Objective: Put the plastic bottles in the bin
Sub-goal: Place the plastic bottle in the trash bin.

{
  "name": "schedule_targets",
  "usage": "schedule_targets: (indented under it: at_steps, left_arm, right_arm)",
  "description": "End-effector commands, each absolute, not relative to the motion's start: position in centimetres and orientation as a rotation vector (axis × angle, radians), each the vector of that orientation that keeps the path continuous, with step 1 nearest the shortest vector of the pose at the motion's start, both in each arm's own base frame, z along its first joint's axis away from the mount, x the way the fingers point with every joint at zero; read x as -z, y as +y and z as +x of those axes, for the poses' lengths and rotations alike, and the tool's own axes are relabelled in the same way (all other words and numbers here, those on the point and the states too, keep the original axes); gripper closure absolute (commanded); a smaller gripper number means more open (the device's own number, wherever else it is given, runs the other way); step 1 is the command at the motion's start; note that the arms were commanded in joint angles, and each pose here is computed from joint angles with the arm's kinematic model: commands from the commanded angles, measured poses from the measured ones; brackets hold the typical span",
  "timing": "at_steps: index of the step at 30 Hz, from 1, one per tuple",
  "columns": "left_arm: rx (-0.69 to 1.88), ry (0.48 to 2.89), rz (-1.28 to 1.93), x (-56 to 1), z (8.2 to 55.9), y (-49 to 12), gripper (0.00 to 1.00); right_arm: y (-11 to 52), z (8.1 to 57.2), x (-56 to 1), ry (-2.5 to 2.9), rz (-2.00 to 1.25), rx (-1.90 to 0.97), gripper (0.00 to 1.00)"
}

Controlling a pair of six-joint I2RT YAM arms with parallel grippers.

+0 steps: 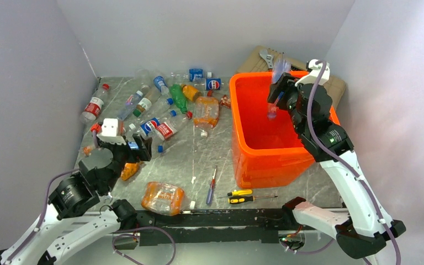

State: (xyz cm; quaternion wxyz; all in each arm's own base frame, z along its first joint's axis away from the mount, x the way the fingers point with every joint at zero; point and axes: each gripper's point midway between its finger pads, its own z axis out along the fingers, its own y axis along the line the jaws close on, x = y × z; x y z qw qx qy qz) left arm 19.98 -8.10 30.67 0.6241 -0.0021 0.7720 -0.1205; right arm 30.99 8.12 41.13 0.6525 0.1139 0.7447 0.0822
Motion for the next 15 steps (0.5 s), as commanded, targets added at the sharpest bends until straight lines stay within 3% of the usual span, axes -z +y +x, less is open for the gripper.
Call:
schedule_targets:
  at_steps: [1, 8, 15]
  left_arm:
    - [0.285, 1.731, -0.029, -31.2, 20.0, -7.7, 0.01]
    - [0.269, 1.762, -0.004, -30.7, 20.4, -8.3, 0.00]
    - [0.264, 1.791, -0.248, -29.9, 20.4, -6.7, 0.01]
  right_arm:
    - [9.5, 30.5, -41.9, 1.691, 0.228, -0.287, 0.29]
    - [10.6, 29.2, -42.9, 1.703, 0.167, -0.377, 0.19]
    - [16.0, 23.8, -46.8, 1.560, -0.124, -0.774, 0.16]
